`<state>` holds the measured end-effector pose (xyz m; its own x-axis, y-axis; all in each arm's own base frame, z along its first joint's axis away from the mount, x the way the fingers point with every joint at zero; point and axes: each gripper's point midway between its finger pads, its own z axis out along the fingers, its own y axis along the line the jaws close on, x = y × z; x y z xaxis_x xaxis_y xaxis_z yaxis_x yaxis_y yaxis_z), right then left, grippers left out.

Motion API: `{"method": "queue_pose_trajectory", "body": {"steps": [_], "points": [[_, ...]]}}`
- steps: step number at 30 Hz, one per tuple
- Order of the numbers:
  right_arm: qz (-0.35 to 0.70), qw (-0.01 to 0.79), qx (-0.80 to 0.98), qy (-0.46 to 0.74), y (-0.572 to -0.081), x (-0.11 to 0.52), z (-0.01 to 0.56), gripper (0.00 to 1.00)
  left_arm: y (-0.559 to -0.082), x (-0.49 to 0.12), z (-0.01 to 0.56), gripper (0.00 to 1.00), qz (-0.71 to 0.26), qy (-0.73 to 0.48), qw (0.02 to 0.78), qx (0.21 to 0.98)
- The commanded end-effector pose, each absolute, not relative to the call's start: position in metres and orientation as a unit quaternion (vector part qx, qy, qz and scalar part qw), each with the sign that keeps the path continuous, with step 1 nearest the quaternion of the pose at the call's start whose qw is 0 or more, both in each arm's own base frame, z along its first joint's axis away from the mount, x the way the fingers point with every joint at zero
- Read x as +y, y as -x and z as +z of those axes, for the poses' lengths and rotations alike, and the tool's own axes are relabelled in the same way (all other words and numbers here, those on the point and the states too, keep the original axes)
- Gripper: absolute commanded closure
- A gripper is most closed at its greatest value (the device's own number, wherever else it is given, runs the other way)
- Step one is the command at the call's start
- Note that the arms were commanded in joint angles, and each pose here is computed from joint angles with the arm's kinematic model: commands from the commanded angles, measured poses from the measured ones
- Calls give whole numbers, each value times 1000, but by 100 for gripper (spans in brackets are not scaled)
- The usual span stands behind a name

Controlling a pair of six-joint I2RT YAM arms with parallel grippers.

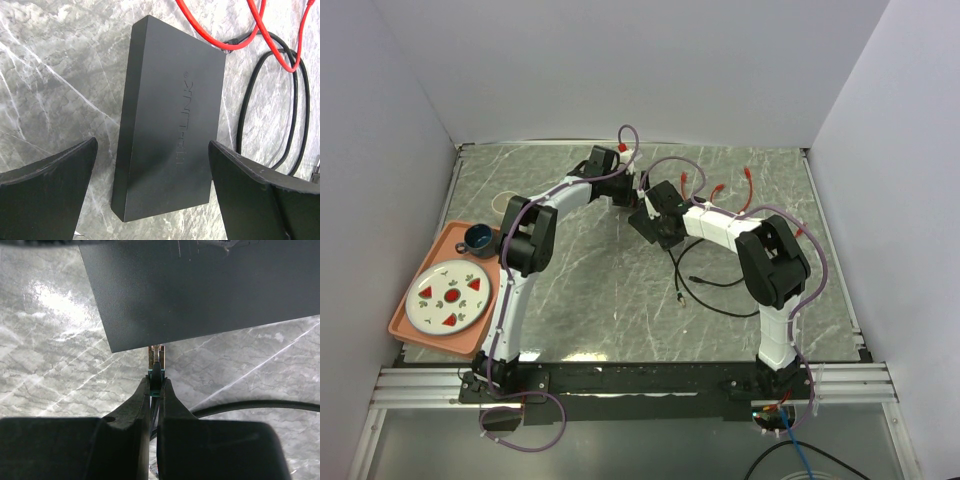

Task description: Insert the plug into the switch port

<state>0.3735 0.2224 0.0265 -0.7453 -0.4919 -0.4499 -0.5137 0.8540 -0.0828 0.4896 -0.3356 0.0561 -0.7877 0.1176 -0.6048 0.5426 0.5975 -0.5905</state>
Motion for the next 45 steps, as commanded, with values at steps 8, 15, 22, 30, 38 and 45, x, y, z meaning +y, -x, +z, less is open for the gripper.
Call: {"method": "queue_pose_trajectory", "body": {"steps": [8, 15, 22, 30, 38, 45], "points": [[44, 291, 922, 250, -400, 241, 59, 100, -479, -352, 54, 1, -418, -221, 259, 843], [55, 302, 920, 245, -400, 245, 69, 100, -465, -358, 49, 1, -419, -227, 250, 843], [57, 298, 924, 231, -403, 248, 61, 100, -444, -365, 56, 1, -442, -227, 237, 835], [70, 320, 918, 223, -406, 253, 62, 100, -400, -374, 33, 7, -433, -265, 193, 840], [94, 334, 908, 235, -399, 257, 60, 100, -361, -369, 11, 12, -440, -288, 141, 839], [116, 350, 891, 264, -389, 264, 66, 100, -325, -368, 4, 16, -451, -301, 109, 833]]}}
